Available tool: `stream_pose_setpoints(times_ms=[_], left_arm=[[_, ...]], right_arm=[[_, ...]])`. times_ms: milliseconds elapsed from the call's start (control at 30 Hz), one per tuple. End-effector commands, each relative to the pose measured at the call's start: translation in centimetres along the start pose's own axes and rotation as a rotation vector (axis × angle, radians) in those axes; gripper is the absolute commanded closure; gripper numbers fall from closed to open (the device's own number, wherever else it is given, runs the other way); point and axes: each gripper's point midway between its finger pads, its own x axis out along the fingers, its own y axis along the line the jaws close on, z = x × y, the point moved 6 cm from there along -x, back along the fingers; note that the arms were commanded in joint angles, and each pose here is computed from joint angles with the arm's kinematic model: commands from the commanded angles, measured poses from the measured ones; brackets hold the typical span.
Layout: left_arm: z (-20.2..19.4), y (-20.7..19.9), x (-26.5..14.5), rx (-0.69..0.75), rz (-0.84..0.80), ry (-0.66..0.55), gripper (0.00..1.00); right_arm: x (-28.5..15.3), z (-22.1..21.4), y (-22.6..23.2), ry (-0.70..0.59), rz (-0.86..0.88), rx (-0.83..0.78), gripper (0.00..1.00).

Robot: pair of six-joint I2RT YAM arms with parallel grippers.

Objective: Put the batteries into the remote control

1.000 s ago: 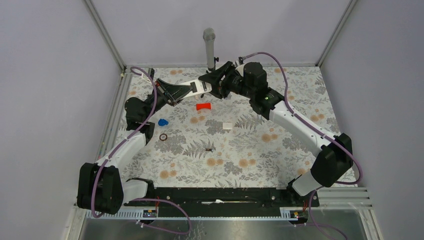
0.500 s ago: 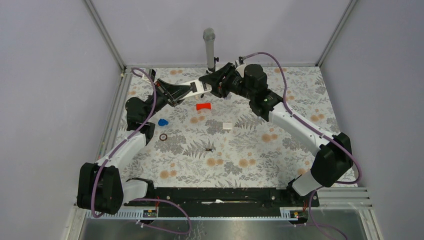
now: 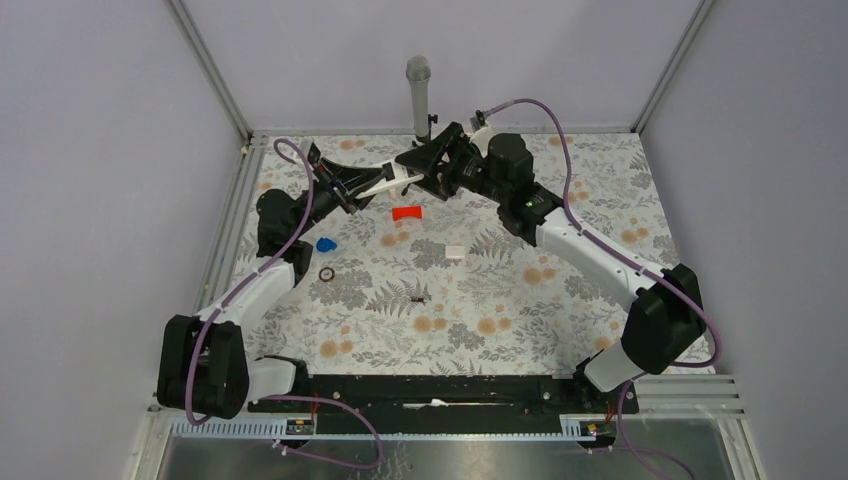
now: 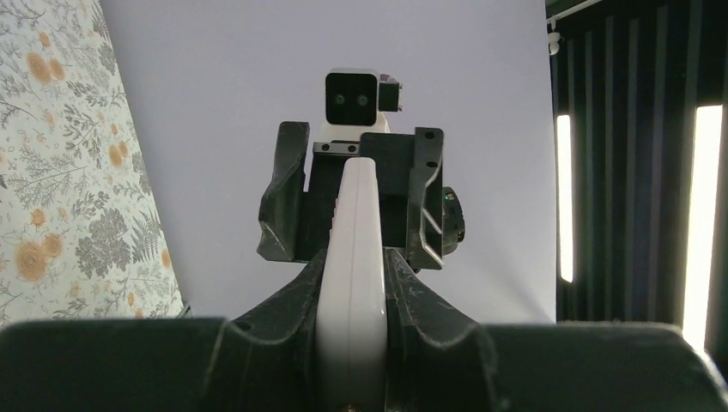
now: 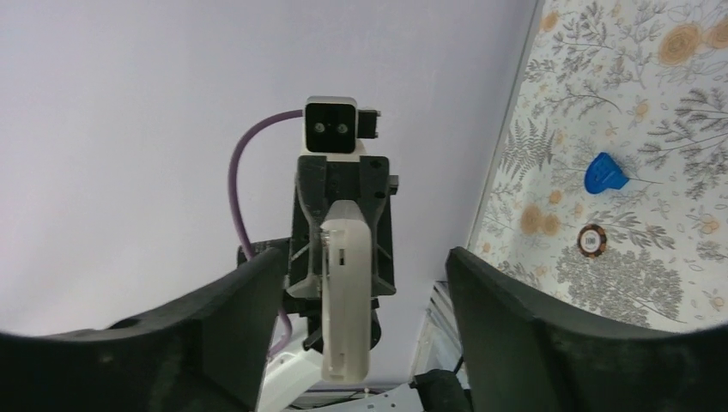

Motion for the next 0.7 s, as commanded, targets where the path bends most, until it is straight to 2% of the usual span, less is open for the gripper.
stream_pose_setpoints(times_ms=[0,67,167,267,500,667], left_arm=[[0.0,-1.8,-0.1,0.064,-0.055,-0.006,1.00],[0.0,-1.6,-0.1,0.097,-0.018,-0.005,1.00],[0.1,-1.4,-0.2,0.139,0.022,-0.005,1.00],[0.1,-1.3,-0.2,0.156,0.034,-0.002,1.00],[0.0,-1.4,-0.3,0.166,0.019,0.007,1.00],[-0.1,-1.8,-0.3,0.176,0.008,0.012,1.00]], right_arm=[[-0.9,0.8,3.1,-0.026,0.141,-0.082,0.13],[-1.3,1.1,3.5,-0.043,0.171,-0.102,0.03],[-1.9,1.8,3.7,-0.054,0.184,-0.115,0.02],[-2.2,2.1,3.1,-0.054,0.164,-0.104,0.12],[-1.4,1.6,1.4,0.000,0.126,-0.099,0.45],[-1.1,1.5,0.9,0.020,0.115,-0.118,0.52]])
